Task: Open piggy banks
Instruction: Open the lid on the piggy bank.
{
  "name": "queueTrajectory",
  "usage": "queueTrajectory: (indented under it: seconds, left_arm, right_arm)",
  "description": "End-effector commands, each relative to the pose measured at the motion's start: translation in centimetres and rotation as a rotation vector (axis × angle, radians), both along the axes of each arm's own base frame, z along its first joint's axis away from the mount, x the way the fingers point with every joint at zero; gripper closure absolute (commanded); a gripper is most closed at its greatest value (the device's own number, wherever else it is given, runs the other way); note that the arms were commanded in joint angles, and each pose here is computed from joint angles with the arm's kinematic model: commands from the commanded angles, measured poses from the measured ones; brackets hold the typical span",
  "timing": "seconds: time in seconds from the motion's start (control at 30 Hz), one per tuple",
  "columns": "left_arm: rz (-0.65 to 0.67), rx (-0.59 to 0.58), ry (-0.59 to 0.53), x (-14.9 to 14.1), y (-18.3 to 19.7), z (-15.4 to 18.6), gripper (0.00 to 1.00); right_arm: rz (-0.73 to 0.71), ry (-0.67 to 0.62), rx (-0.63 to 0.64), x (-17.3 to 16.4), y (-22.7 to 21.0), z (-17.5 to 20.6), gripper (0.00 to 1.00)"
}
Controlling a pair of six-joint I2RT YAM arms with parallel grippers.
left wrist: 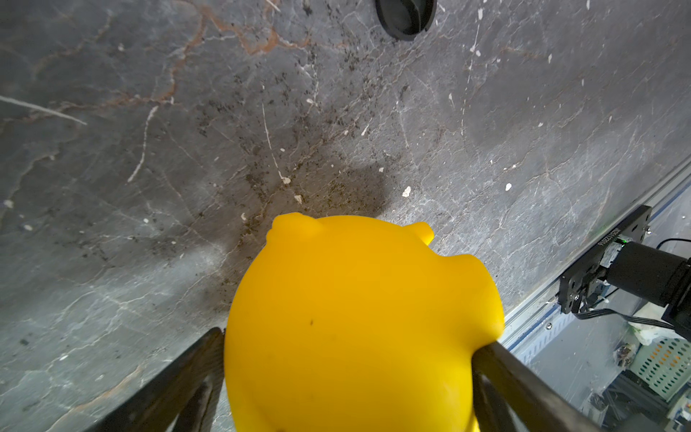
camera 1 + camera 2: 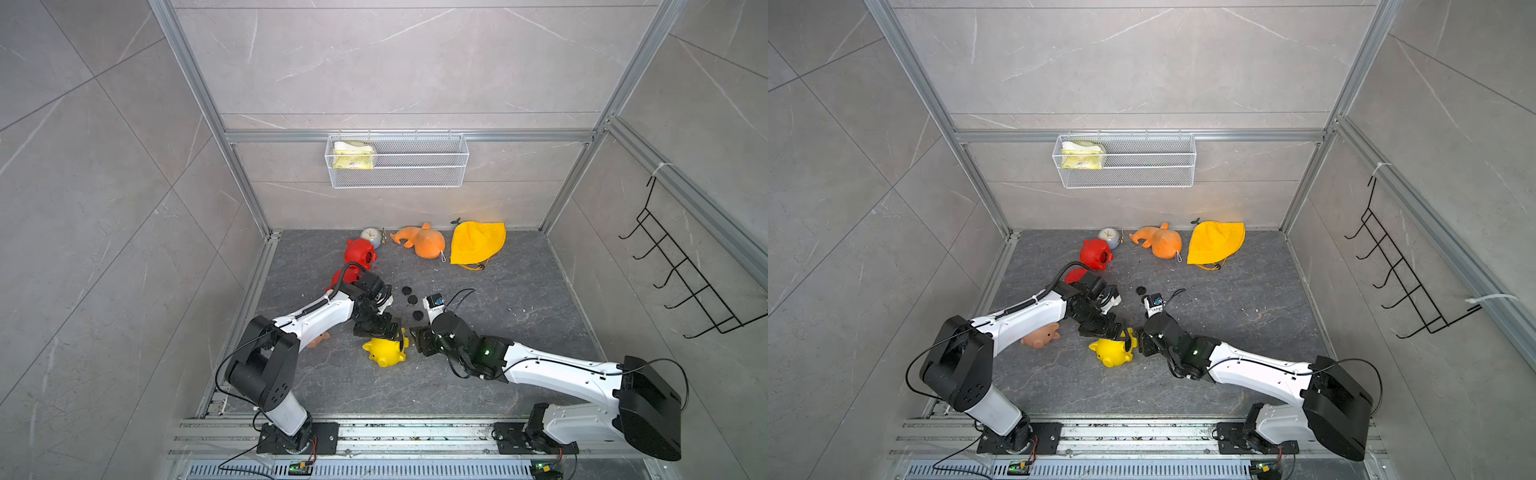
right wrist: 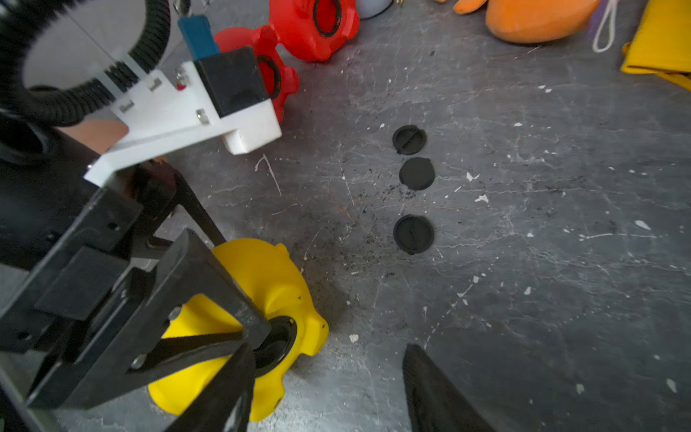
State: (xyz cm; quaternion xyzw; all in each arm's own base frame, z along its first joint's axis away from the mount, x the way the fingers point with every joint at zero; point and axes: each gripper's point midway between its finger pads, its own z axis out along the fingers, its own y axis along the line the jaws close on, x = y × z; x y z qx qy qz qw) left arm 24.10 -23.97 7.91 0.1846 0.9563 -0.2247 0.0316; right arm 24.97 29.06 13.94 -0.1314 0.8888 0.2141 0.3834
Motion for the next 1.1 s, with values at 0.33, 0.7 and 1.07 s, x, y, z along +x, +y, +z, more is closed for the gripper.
queueTrajectory:
  seconds: [0.33,0.7,1.07]
  left_arm:
    - [-0.032,0.035,0.015,-1.4,-0.7,-0.7,0.05]
    - [-0.017,0.045,-0.014,-1.2,-0.7,-0.4,0.05]
    - [0.021,0.032,-0.020,-1.2,-0.6,-0.5,0.05]
  right_arm:
    - [-0.234,0.777,0.512,-1.3,1.9,-3.8,0.71]
    - [-0.387,0.960,0.704,-1.6,4.0,-5.6,0.79]
    - [-0.507,1.010,0.864,-1.0,4.0,-6.5,0.79]
